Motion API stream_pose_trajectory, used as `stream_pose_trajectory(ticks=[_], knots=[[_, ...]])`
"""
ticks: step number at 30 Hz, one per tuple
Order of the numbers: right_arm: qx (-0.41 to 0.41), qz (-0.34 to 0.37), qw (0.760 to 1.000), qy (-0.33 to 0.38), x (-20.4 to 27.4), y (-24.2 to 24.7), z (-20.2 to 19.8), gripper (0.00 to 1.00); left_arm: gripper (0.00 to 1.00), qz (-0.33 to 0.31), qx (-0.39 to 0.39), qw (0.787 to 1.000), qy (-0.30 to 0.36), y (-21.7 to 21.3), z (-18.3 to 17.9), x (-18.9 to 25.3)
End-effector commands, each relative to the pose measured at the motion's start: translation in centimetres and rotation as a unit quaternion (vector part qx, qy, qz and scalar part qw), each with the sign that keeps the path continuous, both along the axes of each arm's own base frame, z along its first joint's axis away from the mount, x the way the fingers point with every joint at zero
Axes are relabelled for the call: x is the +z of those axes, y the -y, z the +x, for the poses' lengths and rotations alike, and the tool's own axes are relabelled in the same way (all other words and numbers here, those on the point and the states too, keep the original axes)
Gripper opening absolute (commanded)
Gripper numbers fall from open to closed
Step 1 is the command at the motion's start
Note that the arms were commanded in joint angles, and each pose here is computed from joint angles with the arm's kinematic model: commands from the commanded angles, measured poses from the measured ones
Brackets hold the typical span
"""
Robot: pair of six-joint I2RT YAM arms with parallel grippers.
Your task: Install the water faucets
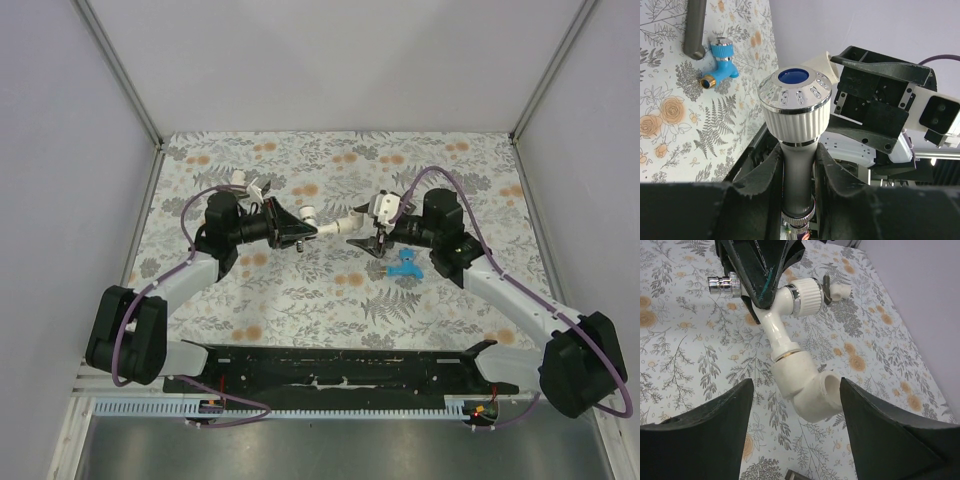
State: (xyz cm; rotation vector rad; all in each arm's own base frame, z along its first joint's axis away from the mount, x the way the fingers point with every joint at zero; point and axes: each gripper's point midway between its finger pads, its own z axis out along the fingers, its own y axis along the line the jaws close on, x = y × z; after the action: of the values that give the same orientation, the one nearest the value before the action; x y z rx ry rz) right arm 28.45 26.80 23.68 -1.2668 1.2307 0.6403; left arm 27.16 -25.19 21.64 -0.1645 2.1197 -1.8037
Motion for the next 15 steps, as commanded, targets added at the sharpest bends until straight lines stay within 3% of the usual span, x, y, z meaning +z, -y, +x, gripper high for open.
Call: stream_pose_trajectory(ticks=[1,15], knots=[[0.034,-0.009,0.999,0.038,1.1,-1.1,-0.2,0.76,0.02,-0.031,-0.023,0.999,0.031,0.4,0.2,3.4],[0.058,-0.067,0.996,0.007,-2.3,-2.2,-0.5,0.7,0.02,-0.075,-0.041,0.995,0.046,0.7,-0.1,6.4]])
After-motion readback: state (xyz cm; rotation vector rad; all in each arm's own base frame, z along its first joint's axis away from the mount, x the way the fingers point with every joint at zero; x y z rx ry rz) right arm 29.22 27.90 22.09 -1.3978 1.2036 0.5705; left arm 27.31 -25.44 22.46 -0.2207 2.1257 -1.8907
